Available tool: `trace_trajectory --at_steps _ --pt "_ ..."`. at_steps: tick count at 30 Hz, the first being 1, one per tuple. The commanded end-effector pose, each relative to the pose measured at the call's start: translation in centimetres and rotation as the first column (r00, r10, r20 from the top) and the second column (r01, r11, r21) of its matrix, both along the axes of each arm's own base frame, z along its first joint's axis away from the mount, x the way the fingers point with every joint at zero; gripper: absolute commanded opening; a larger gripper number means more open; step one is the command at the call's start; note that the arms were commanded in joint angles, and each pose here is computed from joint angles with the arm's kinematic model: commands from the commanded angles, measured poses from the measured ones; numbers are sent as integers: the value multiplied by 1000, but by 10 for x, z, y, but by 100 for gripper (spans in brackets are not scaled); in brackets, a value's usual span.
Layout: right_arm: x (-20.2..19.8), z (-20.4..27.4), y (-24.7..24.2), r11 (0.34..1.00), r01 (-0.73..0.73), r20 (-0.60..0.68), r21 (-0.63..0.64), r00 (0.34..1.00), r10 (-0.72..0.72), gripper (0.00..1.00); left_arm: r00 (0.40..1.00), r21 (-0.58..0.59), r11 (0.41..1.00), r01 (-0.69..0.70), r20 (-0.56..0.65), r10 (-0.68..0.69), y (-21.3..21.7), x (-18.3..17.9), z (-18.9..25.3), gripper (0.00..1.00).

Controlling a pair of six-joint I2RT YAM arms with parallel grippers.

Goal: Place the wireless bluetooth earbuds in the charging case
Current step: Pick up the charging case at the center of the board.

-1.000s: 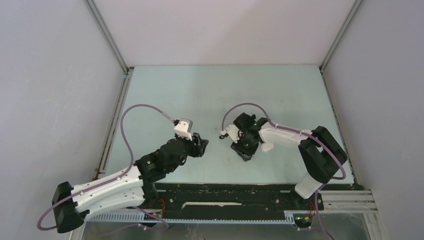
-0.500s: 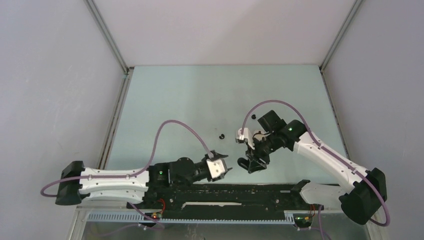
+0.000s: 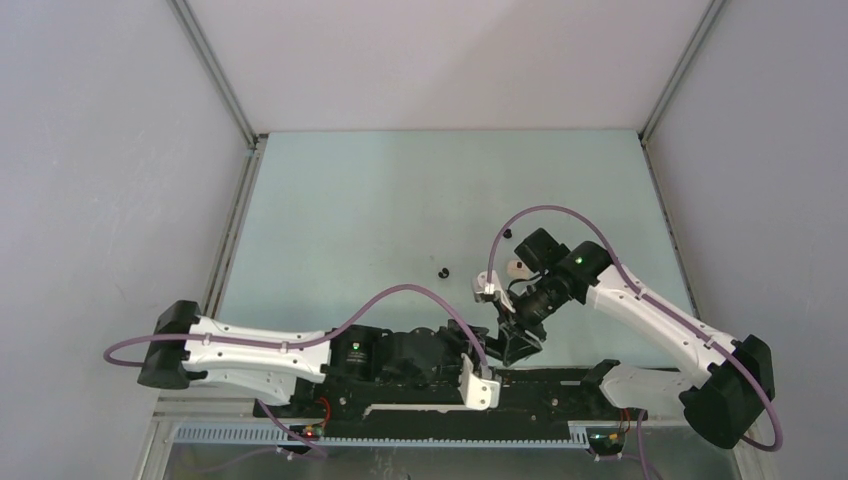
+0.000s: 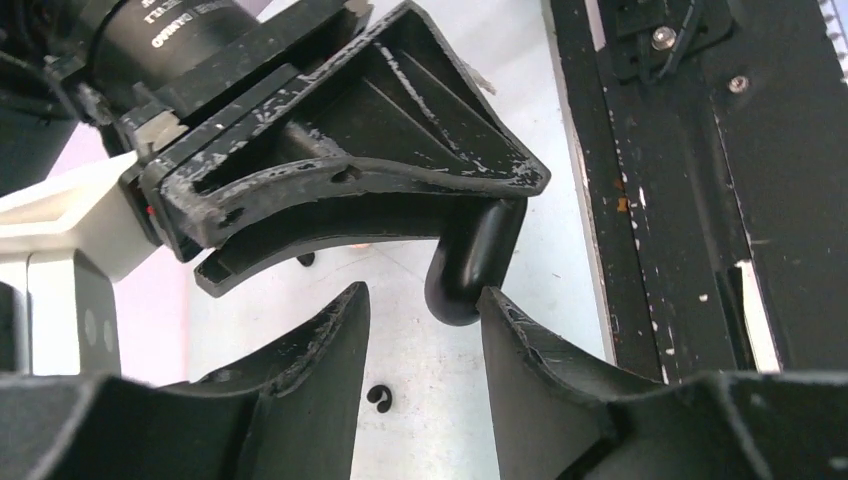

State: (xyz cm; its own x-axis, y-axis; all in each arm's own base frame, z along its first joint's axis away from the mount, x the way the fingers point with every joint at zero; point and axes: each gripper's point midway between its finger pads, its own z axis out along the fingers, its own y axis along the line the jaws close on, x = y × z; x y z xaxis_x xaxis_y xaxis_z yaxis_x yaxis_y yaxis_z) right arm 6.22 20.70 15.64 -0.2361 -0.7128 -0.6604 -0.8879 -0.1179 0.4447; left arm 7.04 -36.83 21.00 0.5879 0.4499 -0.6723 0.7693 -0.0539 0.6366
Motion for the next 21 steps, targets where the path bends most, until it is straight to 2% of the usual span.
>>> trace_trajectory --at_steps 1,7,11,15,21 --pt "-10 29 12 990 -60 -6 125 998 61 26 997 102 994 45 58 -51 8 -1 -2 52" --pt "-10 28 13 991 -60 -12 122 998 62 26 997 71 995 70 22 -72 11 -11 7 59" --pt "-12 29 14 989 -67 -18 130 997 70 26 995 79 994 74 57 -78 4 -9 1 60" --pt "-15 31 15 988 -74 -16 134 997 77 26 991 82 994 72 104 -80 -6 -5 -6 57" --pt "-14 29 16 989 -72 -20 127 997 75 27 989 72 993 90 113 -98 -9 -7 -8 50"
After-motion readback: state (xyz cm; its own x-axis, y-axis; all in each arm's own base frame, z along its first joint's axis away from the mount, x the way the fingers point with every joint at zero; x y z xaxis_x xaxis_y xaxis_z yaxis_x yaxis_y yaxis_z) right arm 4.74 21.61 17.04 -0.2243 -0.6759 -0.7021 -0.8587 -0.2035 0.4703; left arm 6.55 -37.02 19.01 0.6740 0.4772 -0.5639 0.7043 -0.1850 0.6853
